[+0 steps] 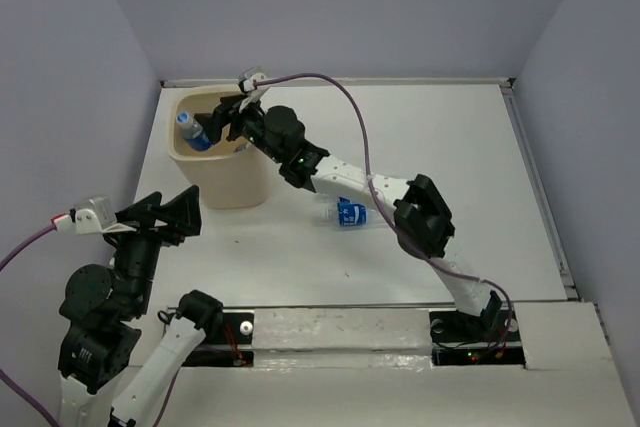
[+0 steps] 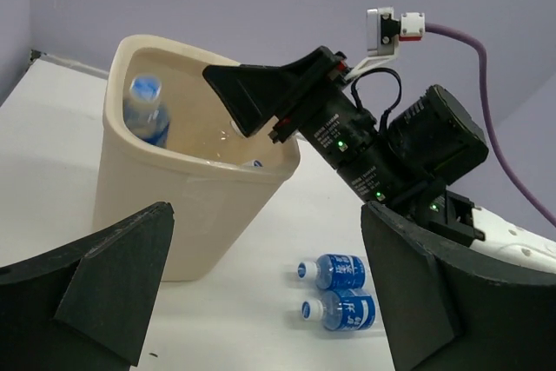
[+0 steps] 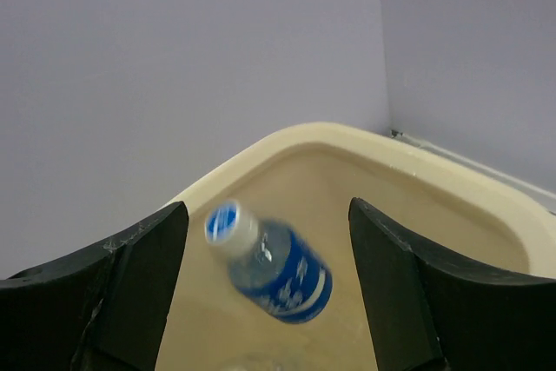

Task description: Put the plastic bottles in the bin

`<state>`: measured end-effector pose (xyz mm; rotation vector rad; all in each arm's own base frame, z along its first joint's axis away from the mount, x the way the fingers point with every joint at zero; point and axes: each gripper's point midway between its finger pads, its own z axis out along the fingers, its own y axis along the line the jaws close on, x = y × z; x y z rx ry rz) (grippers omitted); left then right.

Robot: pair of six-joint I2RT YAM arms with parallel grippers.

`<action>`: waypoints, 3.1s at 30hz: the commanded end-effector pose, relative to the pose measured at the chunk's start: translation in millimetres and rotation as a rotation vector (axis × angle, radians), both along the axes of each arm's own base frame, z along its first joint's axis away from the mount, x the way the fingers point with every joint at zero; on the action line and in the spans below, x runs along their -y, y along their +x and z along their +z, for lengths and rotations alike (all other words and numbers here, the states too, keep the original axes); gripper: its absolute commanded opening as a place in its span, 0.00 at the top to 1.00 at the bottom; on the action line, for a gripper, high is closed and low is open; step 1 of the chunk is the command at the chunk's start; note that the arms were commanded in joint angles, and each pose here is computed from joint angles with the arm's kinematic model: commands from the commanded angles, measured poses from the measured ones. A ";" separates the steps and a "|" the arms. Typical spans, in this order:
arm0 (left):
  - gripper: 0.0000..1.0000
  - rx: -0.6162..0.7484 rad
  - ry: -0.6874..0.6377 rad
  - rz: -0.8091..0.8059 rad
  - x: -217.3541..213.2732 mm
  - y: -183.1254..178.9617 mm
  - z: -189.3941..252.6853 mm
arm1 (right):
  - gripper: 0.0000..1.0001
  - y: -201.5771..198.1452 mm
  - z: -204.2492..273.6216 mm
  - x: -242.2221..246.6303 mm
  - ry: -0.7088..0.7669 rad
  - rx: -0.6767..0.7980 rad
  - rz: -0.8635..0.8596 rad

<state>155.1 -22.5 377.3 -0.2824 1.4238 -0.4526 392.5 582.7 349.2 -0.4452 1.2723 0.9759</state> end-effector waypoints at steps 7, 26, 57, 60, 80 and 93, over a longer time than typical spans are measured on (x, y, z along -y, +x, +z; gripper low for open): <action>0.02 -0.018 0.045 -0.174 42.8 18.7 12.9 | 0.31 -97.1 161.7 132.9 0.299 0.184 0.011; 0.04 -0.289 0.470 -0.613 286.9 52.4 -109.4 | 0.60 -125.2 -85.5 457.4 0.162 -0.445 -0.754; 0.04 -0.301 0.878 -0.830 416.9 126.4 -255.5 | 0.35 -162.4 -129.1 526.1 0.165 -0.499 -0.924; 0.04 -0.324 0.877 -0.837 414.7 132.3 -267.4 | 0.35 -162.7 -128.8 524.1 0.165 -0.497 -0.910; 0.17 -0.430 0.845 -0.929 399.0 100.8 -313.5 | 0.17 -157.7 -84.2 472.8 0.010 -0.484 -0.677; 0.50 -0.375 0.715 -0.885 376.4 76.9 -269.4 | 0.18 -146.3 -65.2 458.6 -0.145 -0.412 -0.640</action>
